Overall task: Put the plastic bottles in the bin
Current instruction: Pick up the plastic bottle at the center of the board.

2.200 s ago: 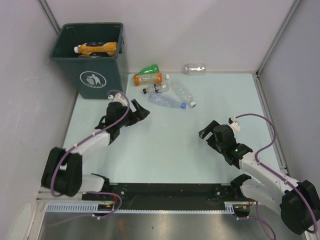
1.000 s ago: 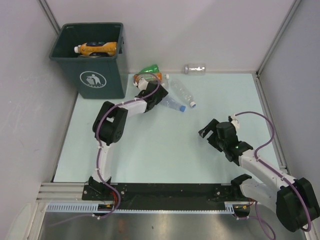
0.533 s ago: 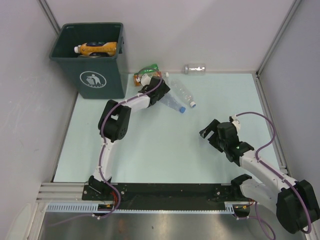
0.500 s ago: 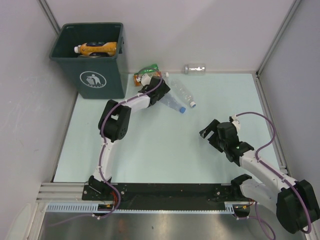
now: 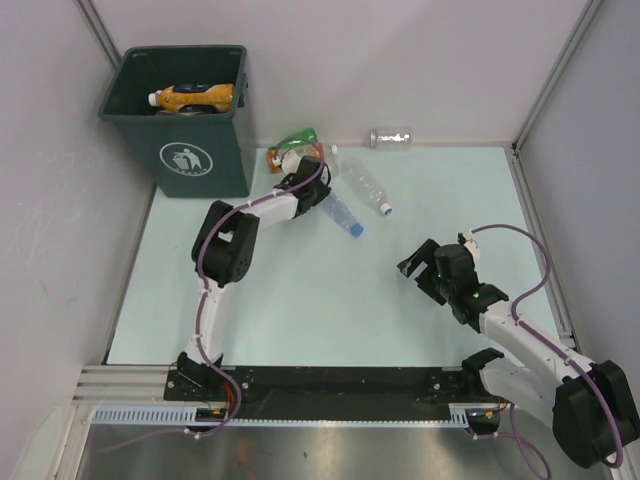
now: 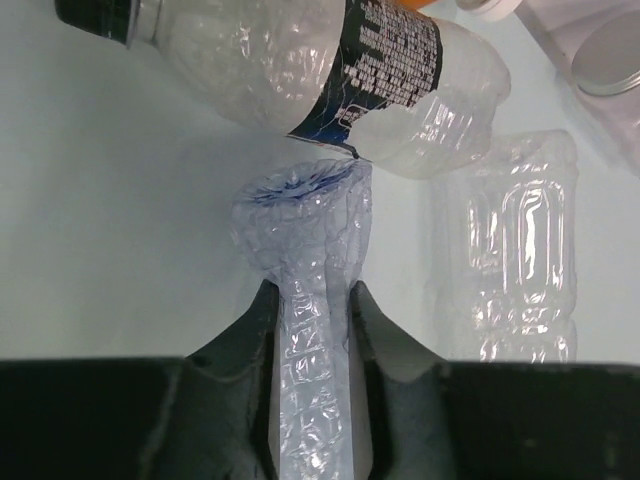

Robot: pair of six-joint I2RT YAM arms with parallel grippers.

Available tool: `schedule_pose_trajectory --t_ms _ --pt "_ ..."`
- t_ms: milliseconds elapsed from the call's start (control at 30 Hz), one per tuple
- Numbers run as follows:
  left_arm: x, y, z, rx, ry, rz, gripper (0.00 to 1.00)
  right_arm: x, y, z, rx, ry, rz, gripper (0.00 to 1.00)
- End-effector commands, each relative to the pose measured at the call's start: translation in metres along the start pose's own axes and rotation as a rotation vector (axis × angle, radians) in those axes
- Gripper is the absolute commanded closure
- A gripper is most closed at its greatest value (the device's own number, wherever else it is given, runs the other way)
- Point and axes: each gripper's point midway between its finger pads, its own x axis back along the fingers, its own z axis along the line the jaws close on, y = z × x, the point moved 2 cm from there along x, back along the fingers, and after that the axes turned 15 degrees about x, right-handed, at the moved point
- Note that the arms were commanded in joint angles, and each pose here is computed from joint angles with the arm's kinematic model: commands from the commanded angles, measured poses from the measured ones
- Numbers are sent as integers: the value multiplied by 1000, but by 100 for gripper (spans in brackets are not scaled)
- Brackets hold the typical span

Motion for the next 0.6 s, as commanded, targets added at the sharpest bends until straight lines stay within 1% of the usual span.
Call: schedule_pose_trajectory --t_ms 0,33,67,100,133,167,400,567 --pt "24 -2 10 -92 48 -4 82 10 18 14 -22 47 -50 5" --pt "27 -1 8 -100 47 -18 85 11 18 15 -23 48 -49 5" --pt "32 2 5 -104 43 -28 91 14 19 15 -23 55 -52 5" --pt "36 0 3 -119 40 -30 93 15 19 15 -24 53 -54 5" --pt "43 3 1 -126 38 -44 98 16 19 15 -26 54 -53 5" --pt "46 3 0 -133 34 -48 100 19 20 15 -26 60 -58 5" --pt "96 10 -23 -207 -26 -119 100 32 23 15 -36 75 -77 5" --pt "145 27 -51 -242 -114 -179 100 42 23 14 -43 86 -86 5"
